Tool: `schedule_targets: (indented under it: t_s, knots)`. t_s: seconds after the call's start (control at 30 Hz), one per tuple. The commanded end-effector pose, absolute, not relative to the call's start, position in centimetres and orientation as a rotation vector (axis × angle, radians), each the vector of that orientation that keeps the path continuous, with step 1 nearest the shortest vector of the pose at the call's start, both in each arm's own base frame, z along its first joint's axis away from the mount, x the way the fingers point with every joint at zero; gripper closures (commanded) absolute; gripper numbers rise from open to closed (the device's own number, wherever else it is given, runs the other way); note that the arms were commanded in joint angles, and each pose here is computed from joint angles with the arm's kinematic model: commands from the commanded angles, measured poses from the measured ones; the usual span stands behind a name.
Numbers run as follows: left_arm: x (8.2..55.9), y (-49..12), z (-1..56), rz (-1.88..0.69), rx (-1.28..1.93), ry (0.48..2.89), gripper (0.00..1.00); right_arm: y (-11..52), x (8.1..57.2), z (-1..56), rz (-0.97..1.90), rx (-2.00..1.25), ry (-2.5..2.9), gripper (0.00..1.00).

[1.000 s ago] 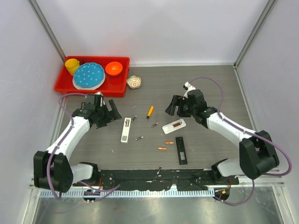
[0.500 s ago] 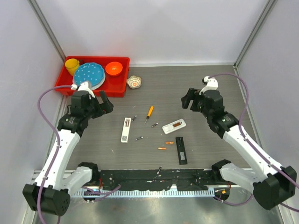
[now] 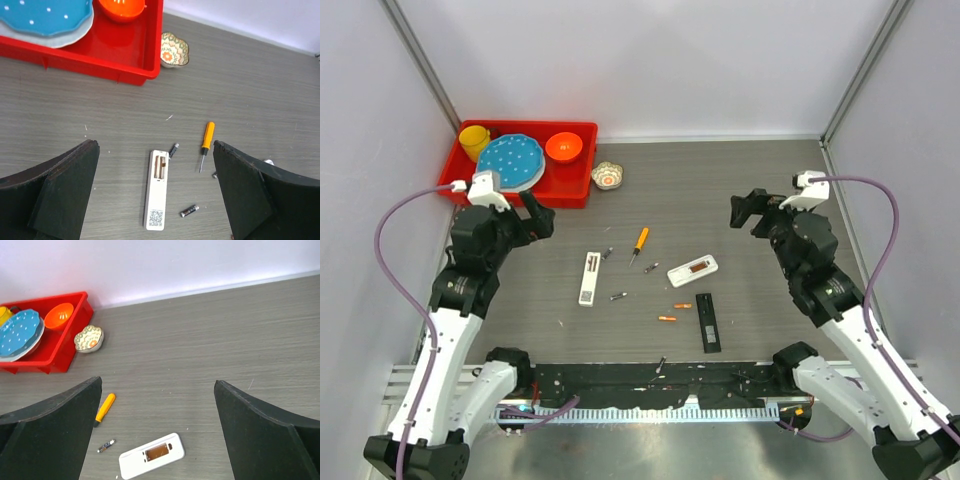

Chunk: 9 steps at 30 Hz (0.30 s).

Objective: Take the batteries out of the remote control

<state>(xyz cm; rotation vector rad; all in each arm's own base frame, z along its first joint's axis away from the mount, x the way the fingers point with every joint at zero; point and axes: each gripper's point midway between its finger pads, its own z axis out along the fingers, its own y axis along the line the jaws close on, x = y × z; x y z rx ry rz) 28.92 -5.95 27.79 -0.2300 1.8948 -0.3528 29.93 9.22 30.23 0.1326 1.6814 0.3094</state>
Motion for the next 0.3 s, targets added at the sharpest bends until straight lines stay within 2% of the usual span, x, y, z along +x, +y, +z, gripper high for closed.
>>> schedule_targets:
  t_s: [0.0,0.27]
  knots:
    - [29.0,-6.0,31.2,-0.347,-0.132,1.723,0.00,6.6,29.9,31.7,0.221,0.229,1.566,0.00]
    - [28.6,-7.6,29.6,-0.436,-0.048,1.654,0.00,1.7,29.2,28.1,-0.028,0.347,1.478,0.00]
